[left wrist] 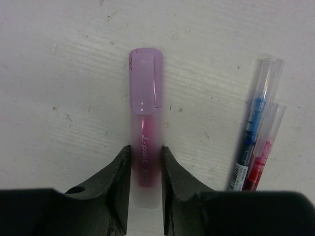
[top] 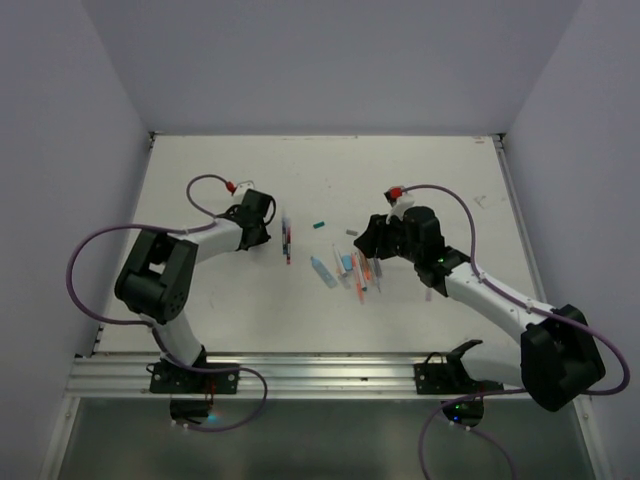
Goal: Open the pen caps
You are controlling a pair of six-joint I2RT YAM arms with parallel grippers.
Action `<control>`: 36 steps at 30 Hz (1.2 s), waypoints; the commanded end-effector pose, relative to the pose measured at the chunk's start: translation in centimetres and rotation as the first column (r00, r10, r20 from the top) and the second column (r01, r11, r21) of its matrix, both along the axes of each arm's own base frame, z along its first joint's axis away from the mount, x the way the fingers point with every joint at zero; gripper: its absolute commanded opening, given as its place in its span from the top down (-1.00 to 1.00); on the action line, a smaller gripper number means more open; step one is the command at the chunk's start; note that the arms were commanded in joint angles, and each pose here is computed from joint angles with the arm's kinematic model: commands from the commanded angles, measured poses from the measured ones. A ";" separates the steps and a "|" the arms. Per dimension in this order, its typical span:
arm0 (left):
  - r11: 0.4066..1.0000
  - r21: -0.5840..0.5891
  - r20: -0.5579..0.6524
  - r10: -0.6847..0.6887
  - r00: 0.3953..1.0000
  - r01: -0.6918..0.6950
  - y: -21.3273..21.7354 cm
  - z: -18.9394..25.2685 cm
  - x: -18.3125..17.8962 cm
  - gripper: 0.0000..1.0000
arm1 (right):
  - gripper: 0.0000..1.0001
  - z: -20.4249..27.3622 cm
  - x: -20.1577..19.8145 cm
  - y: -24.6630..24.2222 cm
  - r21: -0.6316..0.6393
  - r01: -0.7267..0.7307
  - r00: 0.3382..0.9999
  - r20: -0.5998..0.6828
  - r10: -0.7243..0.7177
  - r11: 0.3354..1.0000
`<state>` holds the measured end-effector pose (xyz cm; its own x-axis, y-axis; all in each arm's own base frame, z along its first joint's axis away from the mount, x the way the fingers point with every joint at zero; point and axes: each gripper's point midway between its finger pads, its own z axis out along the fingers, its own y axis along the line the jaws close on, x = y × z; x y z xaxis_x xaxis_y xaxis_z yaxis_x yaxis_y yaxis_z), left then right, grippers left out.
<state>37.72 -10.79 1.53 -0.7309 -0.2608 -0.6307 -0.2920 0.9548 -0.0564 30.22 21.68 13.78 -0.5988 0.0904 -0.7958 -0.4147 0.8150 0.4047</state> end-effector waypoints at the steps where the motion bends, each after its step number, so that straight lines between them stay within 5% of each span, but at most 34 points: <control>1: 1.000 -0.026 0.031 -0.002 1.000 0.003 0.0 1.2 -0.1 0.95 | 0.06 2.7 0.4 1.0 0.057 -0.035 0.997 0.064 0.031 0.998; 7: 0.986 -0.104 0.177 -0.111 0.978 0.131 -2.0 6.4 -0.6 1.00 | -0.01 6.5 1.3 2.7 0.181 -0.035 0.996 0.087 0.020 0.983; 14: 0.918 -0.097 0.393 -0.320 0.862 0.385 -8.1 13.4 -3.7 1.00 | -0.19 10.5 2.8 7.4 0.306 -0.100 0.993 0.085 0.077 0.947; 26: 0.802 -0.030 0.505 -0.503 0.701 0.597 -13.2 17.3 -7.2 1.00 | -0.19 12.0 5.6 13.0 0.333 -0.067 0.998 0.031 0.060 0.940; 36: 0.786 -0.025 0.520 -0.518 0.679 0.618 -13.8 17.6 -7.6 1.00 | -0.17 9.6 6.8 13.4 0.301 0.010 1.000 -0.018 -0.004 0.953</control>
